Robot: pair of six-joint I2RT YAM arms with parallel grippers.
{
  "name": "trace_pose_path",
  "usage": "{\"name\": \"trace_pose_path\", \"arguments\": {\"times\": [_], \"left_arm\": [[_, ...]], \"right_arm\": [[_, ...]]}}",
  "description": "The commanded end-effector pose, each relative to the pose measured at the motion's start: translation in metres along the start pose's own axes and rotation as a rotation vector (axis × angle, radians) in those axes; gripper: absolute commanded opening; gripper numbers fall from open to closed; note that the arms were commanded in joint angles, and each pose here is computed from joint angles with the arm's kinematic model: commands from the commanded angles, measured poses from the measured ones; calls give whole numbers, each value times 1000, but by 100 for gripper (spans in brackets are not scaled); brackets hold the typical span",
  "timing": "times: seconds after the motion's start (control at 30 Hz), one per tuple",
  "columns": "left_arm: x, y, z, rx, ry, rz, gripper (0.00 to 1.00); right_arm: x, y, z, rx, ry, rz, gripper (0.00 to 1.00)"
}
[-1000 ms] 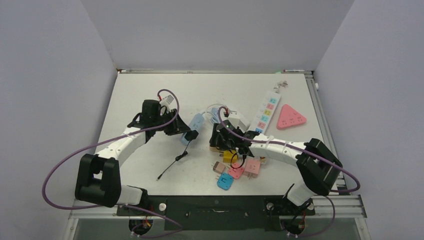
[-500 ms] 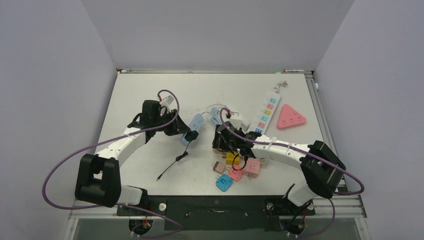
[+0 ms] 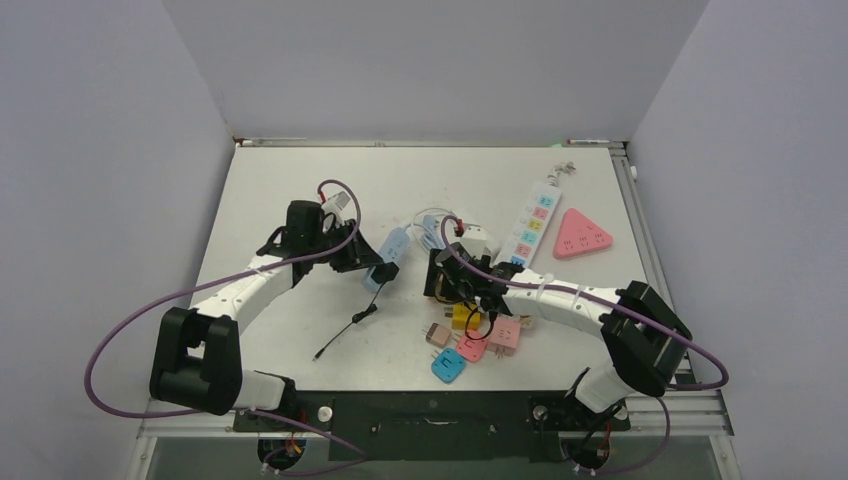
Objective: Pull the plug off the socket
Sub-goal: Place the plug at the center of the board.
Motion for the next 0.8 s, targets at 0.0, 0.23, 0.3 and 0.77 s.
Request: {"name": "trace_pose_path", "arguments": {"times": [0.0,0.23,0.3,0.77], "left_arm": [[-2,-13,-16,58,66,-46,0],[-1,-11,-20,67,64,-53,0],[-1,-10,-21,67,61,-61,0],[6,4,-25,111,-37,-58,0]], "right_arm": [[-7,-18,11,17,-20,-60,80],[-23,-37,13,22,-17,-126,92],[-30,-43,15,34,-29,-149,96],[-80,-32,81,341,-477,-75,93]]}}
Point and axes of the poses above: each gripper's point midway between its finger pads, its own x axis out along the fingers, its own z axis along the line the jaws close on, y = z × x, the point moved 3 cm from there along -x, back along the fingers, and after that the axes turned 9 degrees about x, right-handed, at the moved point
